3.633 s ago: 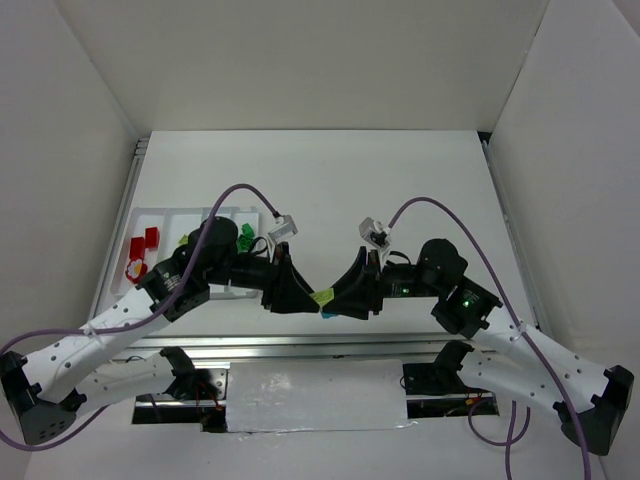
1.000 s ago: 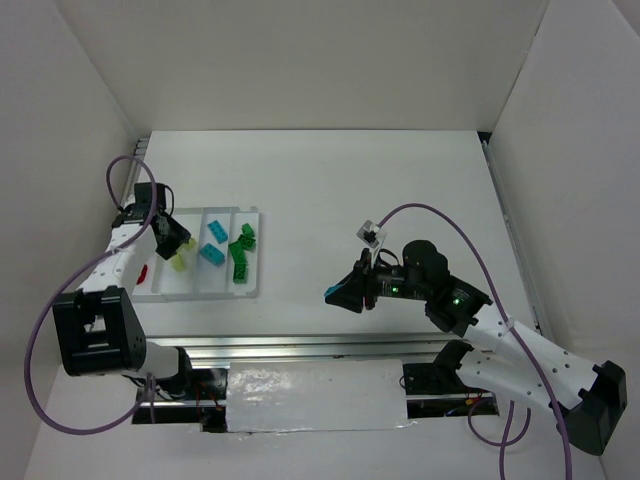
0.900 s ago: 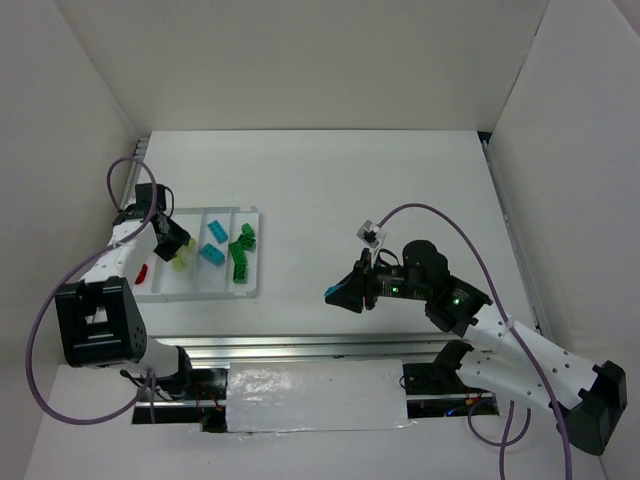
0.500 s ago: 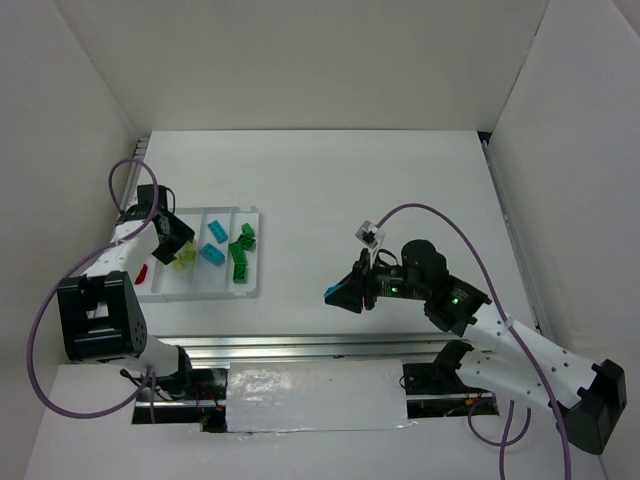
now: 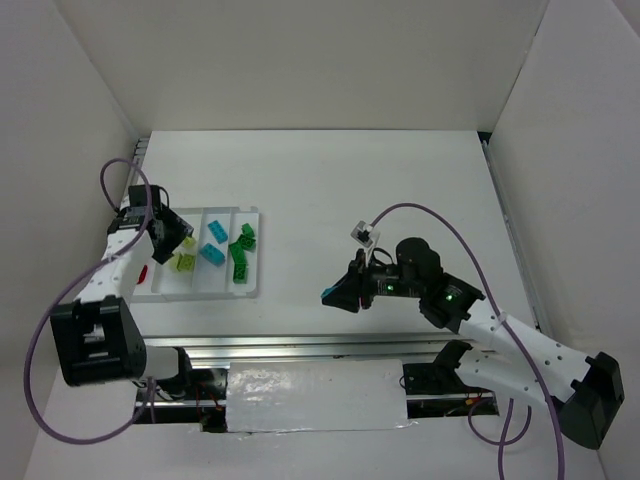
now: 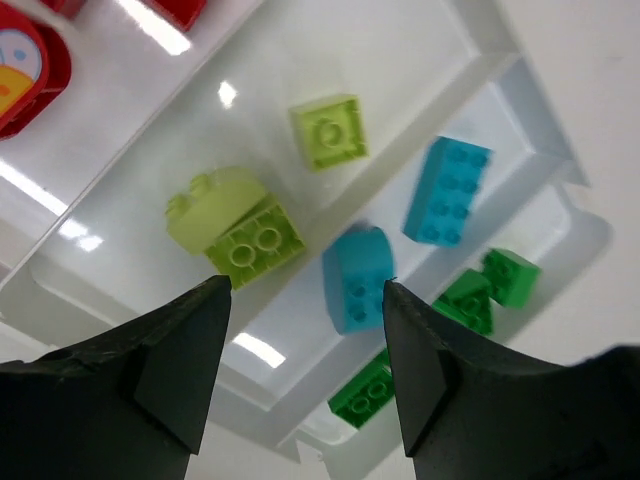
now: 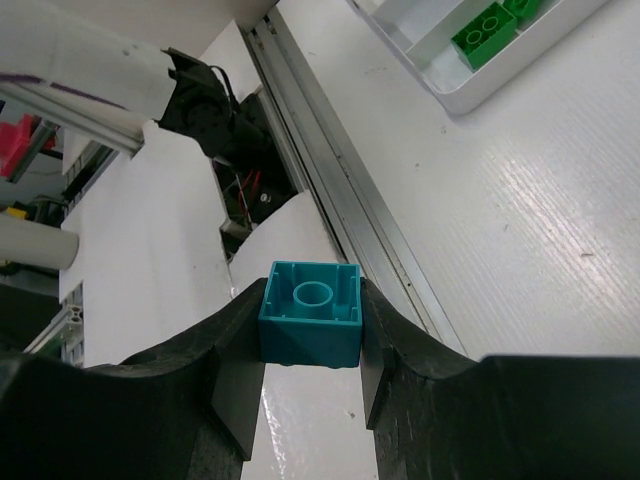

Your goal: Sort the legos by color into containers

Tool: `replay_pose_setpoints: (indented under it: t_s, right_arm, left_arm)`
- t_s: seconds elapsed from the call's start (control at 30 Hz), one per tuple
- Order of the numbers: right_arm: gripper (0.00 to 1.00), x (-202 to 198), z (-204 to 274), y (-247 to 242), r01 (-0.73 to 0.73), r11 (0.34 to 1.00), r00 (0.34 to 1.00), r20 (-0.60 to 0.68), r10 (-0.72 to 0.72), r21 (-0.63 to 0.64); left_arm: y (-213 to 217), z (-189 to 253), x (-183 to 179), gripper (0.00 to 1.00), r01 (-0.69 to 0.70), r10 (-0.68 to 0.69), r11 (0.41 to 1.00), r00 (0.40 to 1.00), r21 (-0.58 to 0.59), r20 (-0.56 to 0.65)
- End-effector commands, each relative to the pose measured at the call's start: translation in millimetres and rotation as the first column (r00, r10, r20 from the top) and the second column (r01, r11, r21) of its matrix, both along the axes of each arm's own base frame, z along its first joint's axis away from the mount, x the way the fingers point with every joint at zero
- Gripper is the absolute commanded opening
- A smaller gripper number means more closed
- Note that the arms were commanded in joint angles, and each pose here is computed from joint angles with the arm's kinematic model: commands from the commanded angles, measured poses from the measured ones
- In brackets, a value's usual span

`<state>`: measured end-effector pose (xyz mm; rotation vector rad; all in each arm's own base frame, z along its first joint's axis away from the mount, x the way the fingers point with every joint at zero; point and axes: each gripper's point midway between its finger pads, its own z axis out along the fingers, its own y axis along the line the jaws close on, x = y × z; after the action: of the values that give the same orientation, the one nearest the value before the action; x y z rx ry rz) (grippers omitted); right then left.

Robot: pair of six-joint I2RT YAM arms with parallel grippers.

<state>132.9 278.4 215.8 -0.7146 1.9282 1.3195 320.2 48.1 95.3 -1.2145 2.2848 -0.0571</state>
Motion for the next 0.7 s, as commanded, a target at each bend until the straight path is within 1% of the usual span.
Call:
replay_pose_setpoints:
  t_s: [0.0, 0.03, 0.07, 0.1, 0.13, 0.17, 0.2, 0.27, 0.33, 0.37, 0.4, 0.47, 0.5, 0.53, 0.57, 0.6, 0.63, 0.67]
  right_arm:
    - [0.0, 7, 11, 6, 0.013, 0.999, 1.0, 0.003, -0.013, 0.048]
    - [0.0, 9, 11, 7, 0.024, 0.999, 1.0, -0.004, -0.024, 0.049]
    - [0.0, 12, 17, 10, 0.028, 0.997, 1.0, 0.006, -0.029, 0.069]
    - [0.0, 15, 17, 12, 0.033, 0.997, 0.999, -0.007, -0.032, 0.071]
    - [0.0, 15, 18, 14, 0.026, 0.997, 1.0, -0.011, -0.026, 0.073]
    - [0.0, 15, 21, 16, 0.024, 0.996, 1.0, -0.015, -0.023, 0.081]
    - [0.0, 17, 20, 19, 0.027, 0.996, 0.999, -0.032, -0.024, 0.085]
    - [0.0, 24, 20, 23, 0.053, 0.995, 0.997, -0.065, -0.048, 0.084]
    - [0.0, 33, 19, 25, 0.088, 0.993, 0.993, -0.082, -0.081, 0.078]
    - [0.0, 37, 18, 30, 0.102, 0.992, 0.99, -0.108, -0.093, 0.077]
    - [0.0, 41, 17, 33, 0.112, 0.991, 0.987, -0.123, -0.102, 0.079]
    - [0.0, 48, 16, 46, 0.112, 0.991, 0.981, -0.165, -0.099, 0.073]
    - [0.0, 51, 15, 53, 0.118, 0.991, 0.978, -0.179, -0.105, 0.062]
    - [0.0, 52, 30, 67, 0.114, 0.991, 0.98, -0.17, -0.099, 0.076]
    - [0.0, 65, 12, 78, 0.162, 0.987, 0.968, -0.198, -0.157, 0.01]
    - [0.0, 69, 7, 88, 0.175, 0.984, 0.963, -0.205, -0.175, -0.02]
    - [0.0, 73, 5, 111, 0.176, 0.983, 0.957, -0.222, -0.184, -0.057]
    - [0.0, 79, 2, 121, 0.194, 0.978, 0.952, -0.226, -0.206, -0.076]
  left_arm:
    - [-20, 60, 6, 0.74, 0.138, -0.139, 0.99, 0.973, 0.021, 0.184]
    - [-27, 83, 4, 0.74, 0.177, -0.181, 0.983, 0.95, 0.038, 0.253]
    - [-35, 97, 4, 0.75, 0.241, -0.25, 0.968, 0.925, 0.067, 0.287]
    - [-51, 110, 3, 0.76, 0.327, -0.325, 0.944, 0.884, 0.053, 0.336]
    - [-60, 126, 0, 0.76, 0.376, -0.375, 0.923, 0.845, 0.074, 0.382]
    - [-70, 138, -3, 0.79, 0.439, -0.443, 0.892, 0.803, 0.105, 0.399]
    - [-82, 147, -11, 0.8, 0.499, -0.492, 0.86, 0.762, 0.102, 0.422]
    - [-99, 159, -20, 0.8, 0.587, -0.583, 0.797, 0.684, 0.145, 0.438]
    - [-113, 165, -34, 0.81, 0.649, -0.634, 0.746, 0.621, 0.151, 0.461]
    - [-113, 165, -40, 0.83, 0.66, -0.647, 0.735, 0.613, 0.157, 0.454]
    - [-112, 169, -47, 0.83, 0.654, -0.648, 0.737, 0.61, 0.172, 0.456]
    - [-102, 165, -55, 0.84, 0.616, -0.637, 0.76, 0.642, 0.207, 0.427]
    - [-94, 170, -61, 0.84, 0.576, -0.616, 0.783, 0.661, 0.235, 0.429]
    - [-75, 169, -62, 0.85, 0.49, -0.559, 0.829, 0.727, 0.27, 0.398]
    - [-63, 170, -64, 0.99, 0.428, -0.513, 0.856, 0.768, 0.288, 0.383]
    - [-48, 170, -68, 0.99, 0.355, -0.453, 0.883, 0.814, 0.306, 0.362]
    - [-18, 169, -76, 1.0, 0.202, -0.316, 0.918, 0.894, 0.342, 0.319]
    - [-7, 168, -80, 0.99, 0.143, -0.259, 0.922, 0.918, 0.359, 0.299]
